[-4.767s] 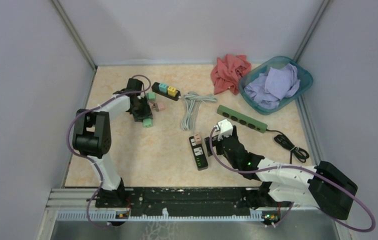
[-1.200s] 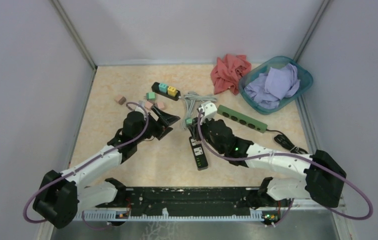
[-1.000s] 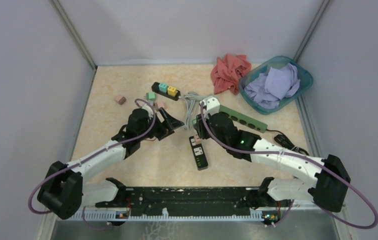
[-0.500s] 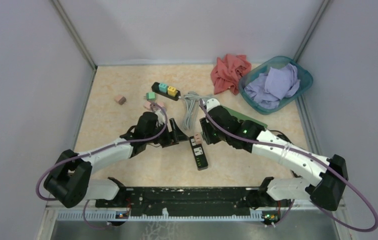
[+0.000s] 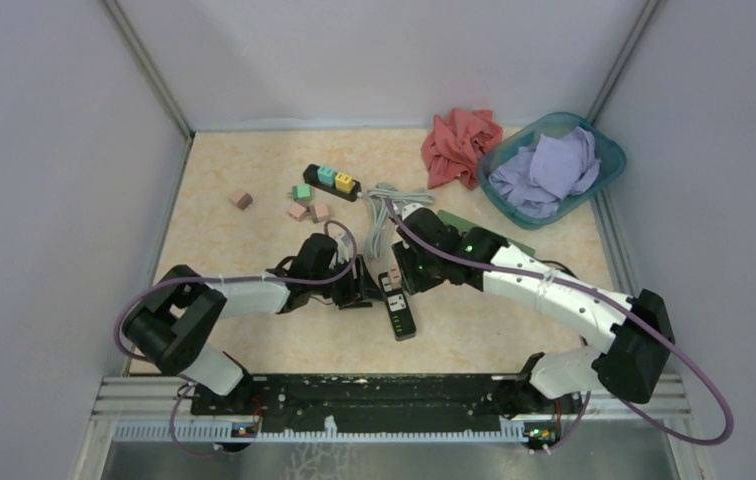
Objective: Insert the plug
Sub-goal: Insert the plug into the socket.
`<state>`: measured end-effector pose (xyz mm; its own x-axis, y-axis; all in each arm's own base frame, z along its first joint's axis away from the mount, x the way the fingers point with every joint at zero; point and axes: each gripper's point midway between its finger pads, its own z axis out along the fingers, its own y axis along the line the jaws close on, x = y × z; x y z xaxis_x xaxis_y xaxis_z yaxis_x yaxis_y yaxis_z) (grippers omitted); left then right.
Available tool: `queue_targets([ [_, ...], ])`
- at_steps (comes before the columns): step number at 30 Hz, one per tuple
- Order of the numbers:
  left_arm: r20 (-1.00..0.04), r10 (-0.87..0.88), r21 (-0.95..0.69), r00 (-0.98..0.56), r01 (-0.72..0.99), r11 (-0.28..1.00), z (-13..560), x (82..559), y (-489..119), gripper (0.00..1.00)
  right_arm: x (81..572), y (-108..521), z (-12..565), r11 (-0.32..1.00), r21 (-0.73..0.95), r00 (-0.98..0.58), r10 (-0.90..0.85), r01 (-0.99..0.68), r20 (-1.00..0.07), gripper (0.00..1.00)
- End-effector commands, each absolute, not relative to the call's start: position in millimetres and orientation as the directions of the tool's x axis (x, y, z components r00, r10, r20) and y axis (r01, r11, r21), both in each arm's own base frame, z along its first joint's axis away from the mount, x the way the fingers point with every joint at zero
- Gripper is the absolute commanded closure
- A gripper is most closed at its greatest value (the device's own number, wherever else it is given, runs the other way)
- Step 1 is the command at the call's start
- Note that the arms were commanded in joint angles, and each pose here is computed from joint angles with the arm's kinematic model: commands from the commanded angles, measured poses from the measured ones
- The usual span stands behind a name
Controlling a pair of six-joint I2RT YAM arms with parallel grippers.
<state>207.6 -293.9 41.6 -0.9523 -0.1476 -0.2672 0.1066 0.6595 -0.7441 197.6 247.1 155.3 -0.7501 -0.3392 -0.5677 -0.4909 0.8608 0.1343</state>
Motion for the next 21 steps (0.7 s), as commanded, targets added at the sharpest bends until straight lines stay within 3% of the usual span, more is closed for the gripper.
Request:
queue_targets([
  [1, -0.279, -0.142, -0.791, -0.95, 0.143, 0.595, 57.1, 213.7, -314.7, 0.4, 203.4, 258.6, 171.5, 0.86, 0.186, -0.765, -0.299, -0.475, -0.57, 1.0],
  [21, -0.191, -0.107, -0.784, -0.976, 0.086, 0.615, 25.8, 199.8, -325.4, 0.59, 202.2, 268.9, 109.2, 0.882, 0.175, -0.85, -0.342, -0.437, -0.402, 1.0],
])
